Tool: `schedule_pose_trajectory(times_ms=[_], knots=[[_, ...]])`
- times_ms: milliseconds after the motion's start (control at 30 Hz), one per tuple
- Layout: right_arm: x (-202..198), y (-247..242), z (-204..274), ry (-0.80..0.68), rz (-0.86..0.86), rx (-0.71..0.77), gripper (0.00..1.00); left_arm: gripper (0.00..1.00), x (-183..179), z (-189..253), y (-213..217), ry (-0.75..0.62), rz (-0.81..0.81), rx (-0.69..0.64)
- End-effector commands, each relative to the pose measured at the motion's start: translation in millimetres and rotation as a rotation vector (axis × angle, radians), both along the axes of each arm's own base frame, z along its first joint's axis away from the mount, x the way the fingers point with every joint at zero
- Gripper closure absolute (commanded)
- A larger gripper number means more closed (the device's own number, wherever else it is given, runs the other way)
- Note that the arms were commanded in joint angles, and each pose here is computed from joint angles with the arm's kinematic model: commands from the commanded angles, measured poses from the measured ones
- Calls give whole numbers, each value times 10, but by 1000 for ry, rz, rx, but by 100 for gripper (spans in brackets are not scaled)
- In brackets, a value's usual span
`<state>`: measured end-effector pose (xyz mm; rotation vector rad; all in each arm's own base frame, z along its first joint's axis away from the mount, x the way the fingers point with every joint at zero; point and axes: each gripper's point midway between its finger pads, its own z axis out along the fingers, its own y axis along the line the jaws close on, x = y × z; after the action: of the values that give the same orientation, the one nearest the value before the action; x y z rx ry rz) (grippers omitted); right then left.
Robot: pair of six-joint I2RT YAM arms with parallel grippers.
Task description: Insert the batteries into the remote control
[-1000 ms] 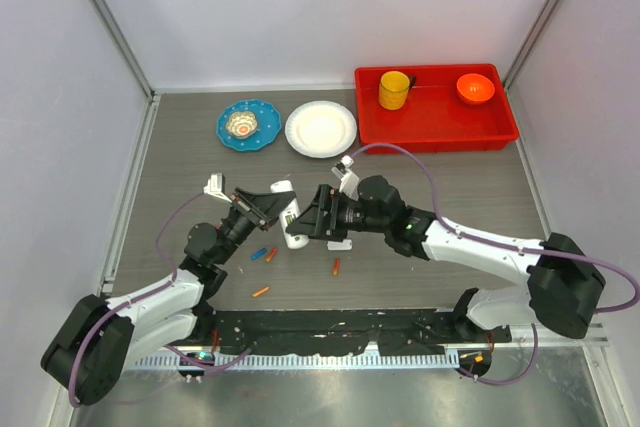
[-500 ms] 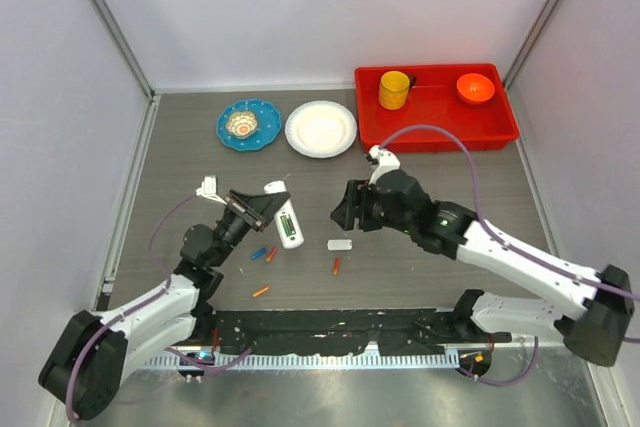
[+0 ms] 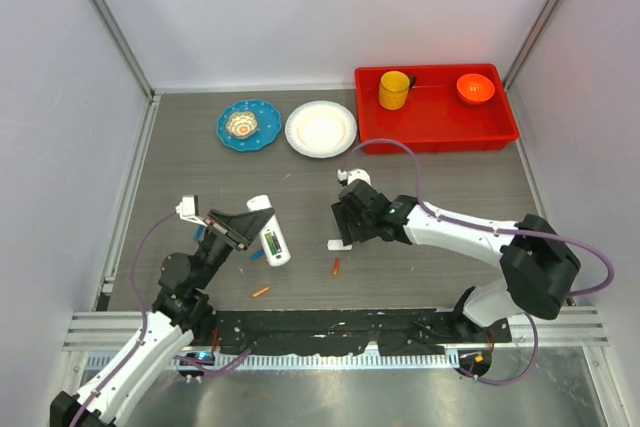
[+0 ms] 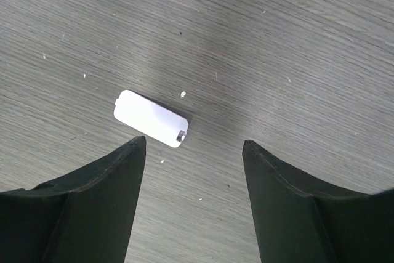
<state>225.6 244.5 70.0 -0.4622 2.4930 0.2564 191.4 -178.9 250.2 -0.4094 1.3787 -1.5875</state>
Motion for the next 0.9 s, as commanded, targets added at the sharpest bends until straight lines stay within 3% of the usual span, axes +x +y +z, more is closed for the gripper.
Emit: schedule_pose_trajectory(times_ms=[0, 267, 867], knots=[[132, 228, 113, -48, 74, 29, 29, 100, 43, -339, 23, 75, 26, 65], [54, 426, -112, -6, 206, -33, 24, 100, 23, -335, -49, 68, -17, 71], [-90, 385, -487, 80, 321, -137, 28, 100, 17, -298, -58, 56, -24, 61]])
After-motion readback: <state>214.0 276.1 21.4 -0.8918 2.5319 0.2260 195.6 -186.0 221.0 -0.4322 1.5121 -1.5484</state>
